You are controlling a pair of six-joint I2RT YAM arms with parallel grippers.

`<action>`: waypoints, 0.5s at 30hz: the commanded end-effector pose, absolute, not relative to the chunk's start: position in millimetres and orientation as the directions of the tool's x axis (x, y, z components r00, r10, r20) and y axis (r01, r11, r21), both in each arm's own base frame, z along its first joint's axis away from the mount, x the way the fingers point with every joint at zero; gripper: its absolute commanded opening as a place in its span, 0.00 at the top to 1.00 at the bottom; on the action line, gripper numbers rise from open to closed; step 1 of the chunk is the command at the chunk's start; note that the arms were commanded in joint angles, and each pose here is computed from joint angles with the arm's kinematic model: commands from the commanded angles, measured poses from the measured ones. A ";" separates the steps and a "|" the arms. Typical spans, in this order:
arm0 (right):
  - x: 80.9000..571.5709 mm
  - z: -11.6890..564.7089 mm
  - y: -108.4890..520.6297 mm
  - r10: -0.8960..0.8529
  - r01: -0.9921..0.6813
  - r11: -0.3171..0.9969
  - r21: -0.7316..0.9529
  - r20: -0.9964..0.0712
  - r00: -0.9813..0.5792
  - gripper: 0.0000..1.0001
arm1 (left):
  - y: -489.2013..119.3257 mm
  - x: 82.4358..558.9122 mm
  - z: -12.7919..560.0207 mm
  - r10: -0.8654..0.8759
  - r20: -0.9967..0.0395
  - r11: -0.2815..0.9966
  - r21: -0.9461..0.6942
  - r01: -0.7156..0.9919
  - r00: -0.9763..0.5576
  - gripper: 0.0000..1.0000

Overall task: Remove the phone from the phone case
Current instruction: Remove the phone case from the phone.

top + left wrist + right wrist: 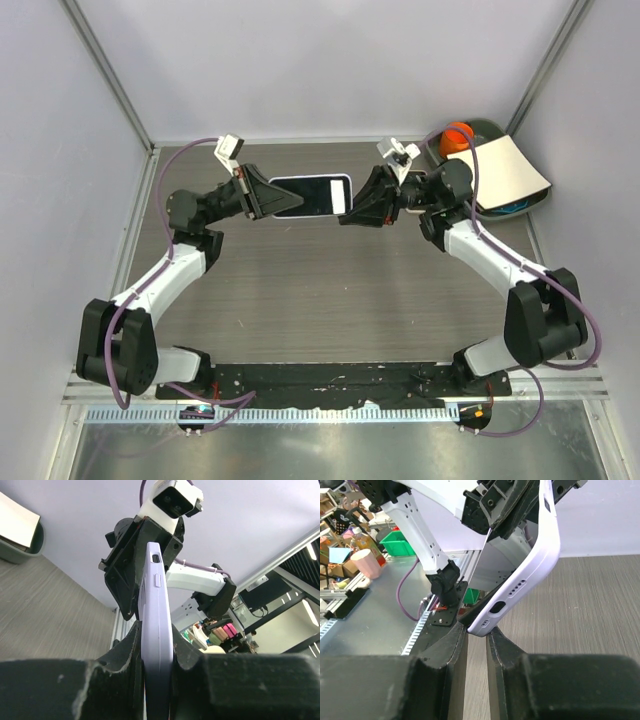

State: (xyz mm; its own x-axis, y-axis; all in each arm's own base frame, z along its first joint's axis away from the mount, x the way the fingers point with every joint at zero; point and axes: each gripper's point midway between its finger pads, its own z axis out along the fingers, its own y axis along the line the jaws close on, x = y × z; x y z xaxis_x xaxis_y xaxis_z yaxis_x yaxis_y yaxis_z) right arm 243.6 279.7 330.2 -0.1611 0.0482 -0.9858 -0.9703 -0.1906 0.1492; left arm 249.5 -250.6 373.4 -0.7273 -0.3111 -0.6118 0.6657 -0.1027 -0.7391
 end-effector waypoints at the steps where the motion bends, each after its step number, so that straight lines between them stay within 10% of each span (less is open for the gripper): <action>1: 270.0 361.7 283.4 0.236 -0.984 -0.099 0.148 -0.957 -0.168 0.96 | -257.8 176.7 399.9 -0.160 -0.711 -0.258 -0.639 0.725 -0.684 1.00; 15: 295.7 340.8 277.9 0.272 -0.911 -0.183 0.368 -0.872 -0.407 0.97 | -258.8 160.1 407.6 -0.138 -0.737 -0.299 -0.606 0.737 -0.662 1.00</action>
State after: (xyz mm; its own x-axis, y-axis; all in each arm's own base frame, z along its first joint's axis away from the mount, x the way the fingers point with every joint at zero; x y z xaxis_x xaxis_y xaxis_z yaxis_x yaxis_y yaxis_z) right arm 265.4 279.2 320.1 -0.4412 0.0638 -0.8951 -0.8824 -0.2127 0.4198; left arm 254.8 -251.0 378.0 -0.7180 -0.3590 -0.5964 0.6656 -0.1033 -0.7391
